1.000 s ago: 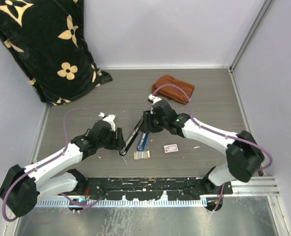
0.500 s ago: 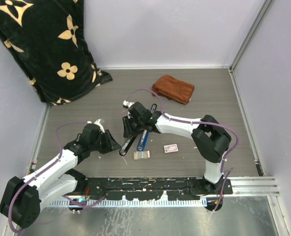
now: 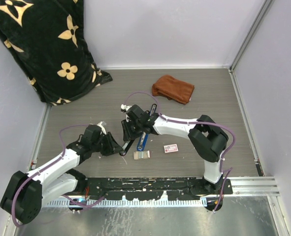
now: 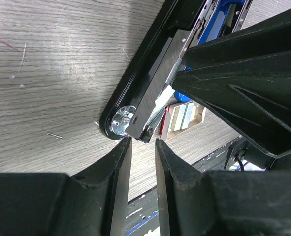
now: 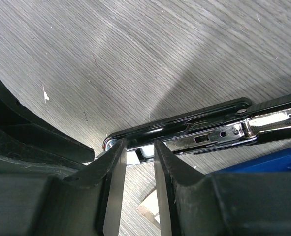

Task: Load the staples into the stapler
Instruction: Adjust the staple in the stapler.

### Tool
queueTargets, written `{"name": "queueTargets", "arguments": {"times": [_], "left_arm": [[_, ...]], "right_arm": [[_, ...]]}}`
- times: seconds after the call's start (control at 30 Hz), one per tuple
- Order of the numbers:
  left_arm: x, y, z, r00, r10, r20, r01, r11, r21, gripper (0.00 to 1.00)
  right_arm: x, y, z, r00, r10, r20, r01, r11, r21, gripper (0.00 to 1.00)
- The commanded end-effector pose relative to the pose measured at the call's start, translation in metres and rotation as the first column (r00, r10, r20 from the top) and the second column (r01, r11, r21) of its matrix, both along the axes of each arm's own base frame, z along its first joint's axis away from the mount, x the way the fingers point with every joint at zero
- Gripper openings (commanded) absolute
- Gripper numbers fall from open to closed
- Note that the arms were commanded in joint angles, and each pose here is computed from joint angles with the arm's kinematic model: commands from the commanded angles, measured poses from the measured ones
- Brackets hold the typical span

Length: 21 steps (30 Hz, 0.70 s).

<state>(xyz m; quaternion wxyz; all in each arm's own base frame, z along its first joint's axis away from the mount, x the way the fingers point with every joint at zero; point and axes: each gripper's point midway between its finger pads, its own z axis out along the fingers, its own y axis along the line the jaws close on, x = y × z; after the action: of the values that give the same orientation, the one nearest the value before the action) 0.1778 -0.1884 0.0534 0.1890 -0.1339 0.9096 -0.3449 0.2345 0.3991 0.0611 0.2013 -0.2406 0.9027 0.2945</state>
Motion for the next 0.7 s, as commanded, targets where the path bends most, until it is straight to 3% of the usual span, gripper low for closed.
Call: {"name": "queueTargets", "arguments": {"times": [0.0,0.67], "left_arm": [[0.008,-0.009,0.011,0.999,-0.005,0.042,0.007,0.998,-0.056,0.27],[0.009,-0.01,0.007,0.999,0.002,0.035,0.001,0.998,-0.064,0.18]], "right_arm": [[-0.001,0.012,0.016,0.999,0.032,0.026,-0.033,0.999,0.041,0.34],[-0.015,0.008,0.003,0.998,0.055,0.005,-0.055,0.998,-0.011,0.3]]}}
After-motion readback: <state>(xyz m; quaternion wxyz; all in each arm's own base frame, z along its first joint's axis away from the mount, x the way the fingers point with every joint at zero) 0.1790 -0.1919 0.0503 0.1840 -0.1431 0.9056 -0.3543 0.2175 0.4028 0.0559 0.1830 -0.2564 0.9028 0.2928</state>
